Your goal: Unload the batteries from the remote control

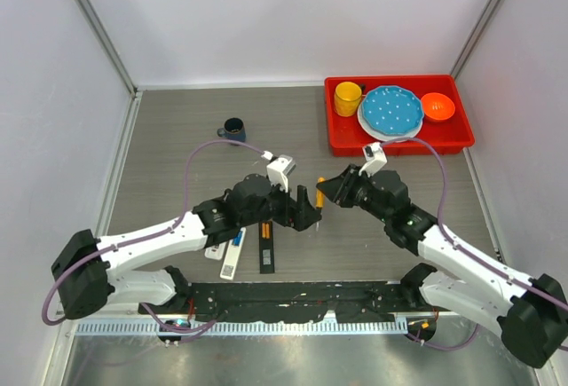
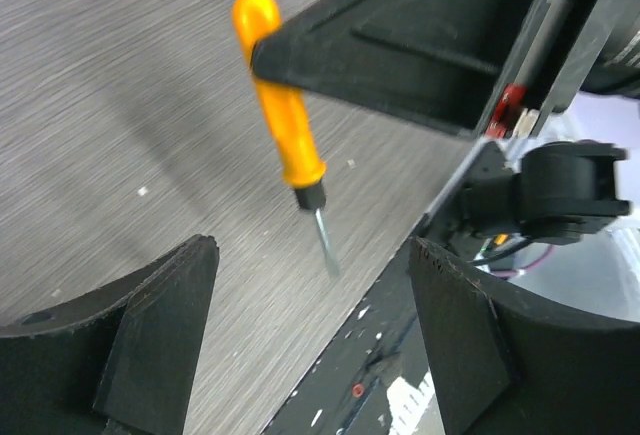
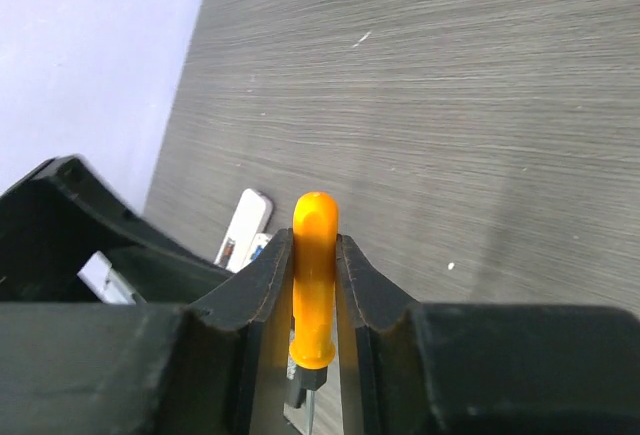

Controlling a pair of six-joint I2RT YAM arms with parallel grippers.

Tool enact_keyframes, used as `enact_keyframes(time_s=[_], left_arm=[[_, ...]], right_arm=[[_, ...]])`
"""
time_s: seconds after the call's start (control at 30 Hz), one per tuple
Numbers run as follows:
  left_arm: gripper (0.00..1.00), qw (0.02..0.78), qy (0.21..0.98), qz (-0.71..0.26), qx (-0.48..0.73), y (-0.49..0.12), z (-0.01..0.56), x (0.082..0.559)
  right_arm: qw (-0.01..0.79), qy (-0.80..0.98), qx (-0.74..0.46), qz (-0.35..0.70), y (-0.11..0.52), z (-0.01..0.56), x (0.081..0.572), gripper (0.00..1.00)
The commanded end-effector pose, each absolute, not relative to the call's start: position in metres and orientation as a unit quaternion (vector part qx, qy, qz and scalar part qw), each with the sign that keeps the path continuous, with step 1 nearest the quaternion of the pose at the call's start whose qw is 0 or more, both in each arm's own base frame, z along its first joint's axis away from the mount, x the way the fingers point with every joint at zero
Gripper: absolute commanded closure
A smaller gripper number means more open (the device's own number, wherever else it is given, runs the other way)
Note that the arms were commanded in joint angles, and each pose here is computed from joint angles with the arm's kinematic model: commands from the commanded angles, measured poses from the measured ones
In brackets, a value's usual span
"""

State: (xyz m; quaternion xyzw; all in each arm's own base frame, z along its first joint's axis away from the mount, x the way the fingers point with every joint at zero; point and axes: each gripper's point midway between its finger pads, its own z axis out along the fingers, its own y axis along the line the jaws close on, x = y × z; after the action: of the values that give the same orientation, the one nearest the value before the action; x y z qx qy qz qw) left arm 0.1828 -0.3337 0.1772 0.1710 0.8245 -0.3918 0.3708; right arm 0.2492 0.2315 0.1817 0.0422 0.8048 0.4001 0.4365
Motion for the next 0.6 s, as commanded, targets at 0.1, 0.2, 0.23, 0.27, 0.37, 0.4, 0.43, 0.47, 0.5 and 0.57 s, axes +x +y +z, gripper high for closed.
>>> enact_keyframes(time_s=[0.1,0.2,0.23,0.27,0.37,0.4,0.43,0.47,0.5,0.57], left_arm=[[0.28,0.358,0.737,-0.543,0.184,-0.380,0.222,0.188],[0.39,0.333,0.719,-0.582,0.181,-0.386,0.221,0.189],[0.46,0.329,0.716,-0.588,0.184,-0.389,0.221,0.189],[0.51,0.312,0.715,-0.594,0.195,-0.393,0.217,0.185],[0.87,0.306,0.706,-0.605,0.204,-0.398,0.221,0.183],[1.00,0.307,0.709,-0.602,0.201,-0.397,0.219,0.183],[1.00,0.311,0.712,-0.597,0.199,-0.395,0.218,0.184],[1.00,0.317,0.715,-0.591,0.199,-0.392,0.217,0.185],[1.00,0.327,0.729,-0.569,0.193,-0.385,0.211,0.189],[1.00,0.337,0.743,-0.546,0.190,-0.377,0.206,0.191]], right_arm=[[0.484,0.719,0.030,0.498,0.236,0.247,0.232,0.99],[0.483,0.712,0.020,0.510,0.237,0.254,0.226,0.99],[0.483,0.711,0.020,0.510,0.236,0.255,0.225,0.99],[0.481,0.712,0.021,0.512,0.236,0.253,0.225,0.99],[0.484,0.710,0.024,0.511,0.235,0.255,0.225,0.99],[0.482,0.716,0.024,0.505,0.234,0.252,0.225,0.99],[0.485,0.715,0.023,0.502,0.233,0.255,0.226,0.99],[0.488,0.719,0.022,0.494,0.232,0.253,0.227,0.98],[0.484,0.729,0.022,0.483,0.231,0.248,0.228,0.99],[0.493,0.733,0.017,0.469,0.228,0.250,0.231,0.95]])
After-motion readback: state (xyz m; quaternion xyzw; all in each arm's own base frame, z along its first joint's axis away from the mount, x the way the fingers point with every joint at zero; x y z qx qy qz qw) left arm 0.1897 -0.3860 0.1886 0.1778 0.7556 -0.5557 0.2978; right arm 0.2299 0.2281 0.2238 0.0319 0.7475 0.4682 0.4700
